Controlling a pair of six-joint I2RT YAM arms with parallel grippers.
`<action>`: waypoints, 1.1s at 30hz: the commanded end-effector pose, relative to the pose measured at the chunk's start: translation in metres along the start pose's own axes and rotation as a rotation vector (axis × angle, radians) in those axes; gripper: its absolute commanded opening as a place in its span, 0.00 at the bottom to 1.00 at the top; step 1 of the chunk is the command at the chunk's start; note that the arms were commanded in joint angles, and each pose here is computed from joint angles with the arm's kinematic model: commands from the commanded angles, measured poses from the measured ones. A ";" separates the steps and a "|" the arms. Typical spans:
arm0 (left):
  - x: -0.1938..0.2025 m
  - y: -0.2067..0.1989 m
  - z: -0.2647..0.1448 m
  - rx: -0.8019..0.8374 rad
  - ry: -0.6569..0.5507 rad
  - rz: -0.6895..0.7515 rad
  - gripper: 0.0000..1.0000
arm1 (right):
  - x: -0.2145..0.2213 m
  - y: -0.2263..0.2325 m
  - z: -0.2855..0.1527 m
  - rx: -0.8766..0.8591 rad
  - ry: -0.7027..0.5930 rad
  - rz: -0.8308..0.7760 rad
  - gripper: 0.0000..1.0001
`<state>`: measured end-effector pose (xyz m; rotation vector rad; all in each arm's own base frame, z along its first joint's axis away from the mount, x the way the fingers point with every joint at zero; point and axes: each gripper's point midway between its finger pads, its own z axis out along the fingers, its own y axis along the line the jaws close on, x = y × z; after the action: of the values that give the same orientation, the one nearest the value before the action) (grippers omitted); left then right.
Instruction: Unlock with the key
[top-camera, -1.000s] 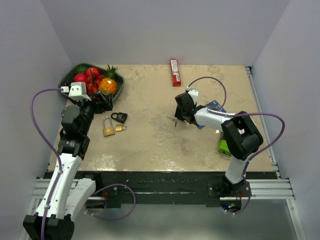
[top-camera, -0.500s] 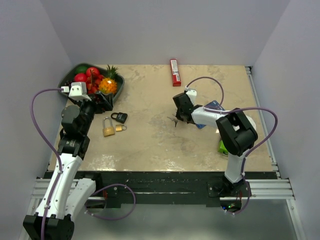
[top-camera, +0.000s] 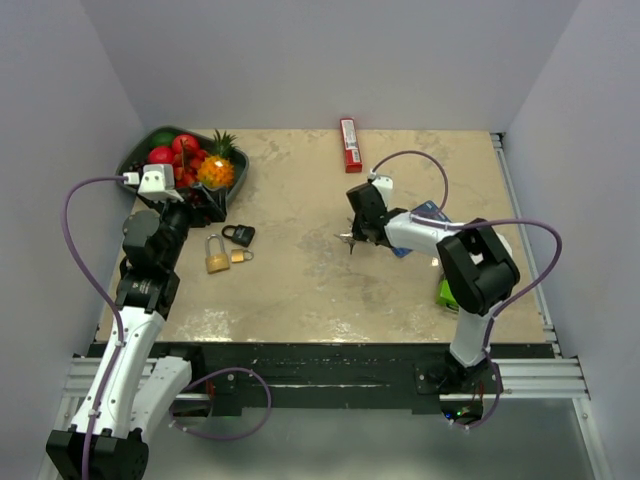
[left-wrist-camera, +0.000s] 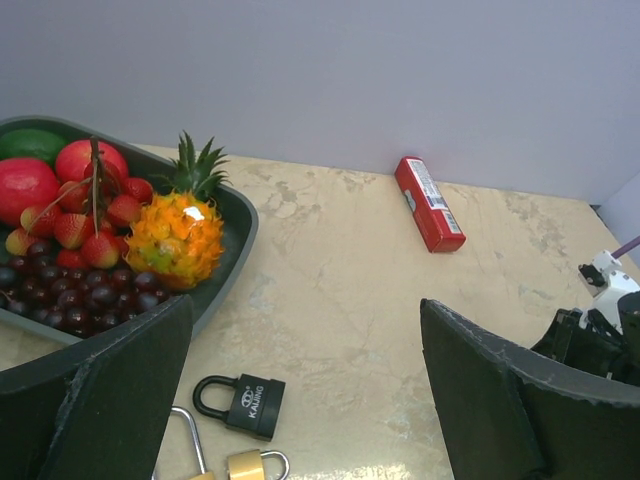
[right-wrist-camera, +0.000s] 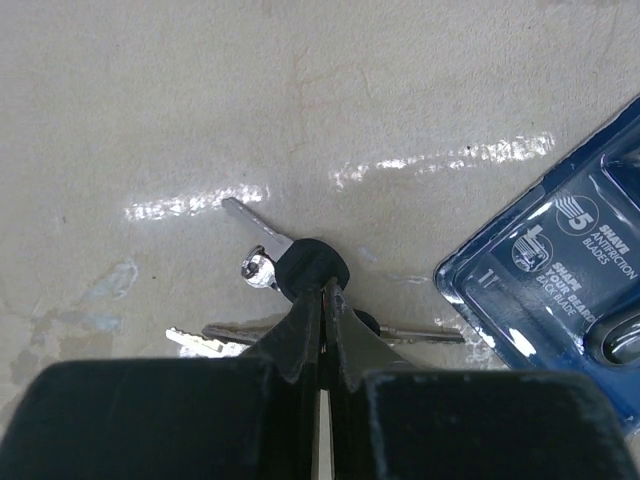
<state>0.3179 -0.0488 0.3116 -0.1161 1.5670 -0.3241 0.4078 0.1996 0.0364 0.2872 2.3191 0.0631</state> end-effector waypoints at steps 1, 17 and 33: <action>-0.016 -0.009 0.000 0.053 -0.058 0.038 0.99 | -0.047 0.035 -0.038 -0.160 -0.070 0.036 0.00; 0.006 -0.118 -0.032 0.703 -0.043 0.081 0.97 | -0.090 0.114 -0.209 -0.928 -0.144 -0.079 0.00; 0.052 -0.171 -0.051 0.997 0.109 0.074 0.94 | -0.089 0.134 -0.329 -1.408 -0.081 -0.159 0.00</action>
<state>0.2476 -0.2090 0.3042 0.6672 1.3903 -1.0029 0.2801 0.3196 0.3050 -0.4852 1.8232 1.3318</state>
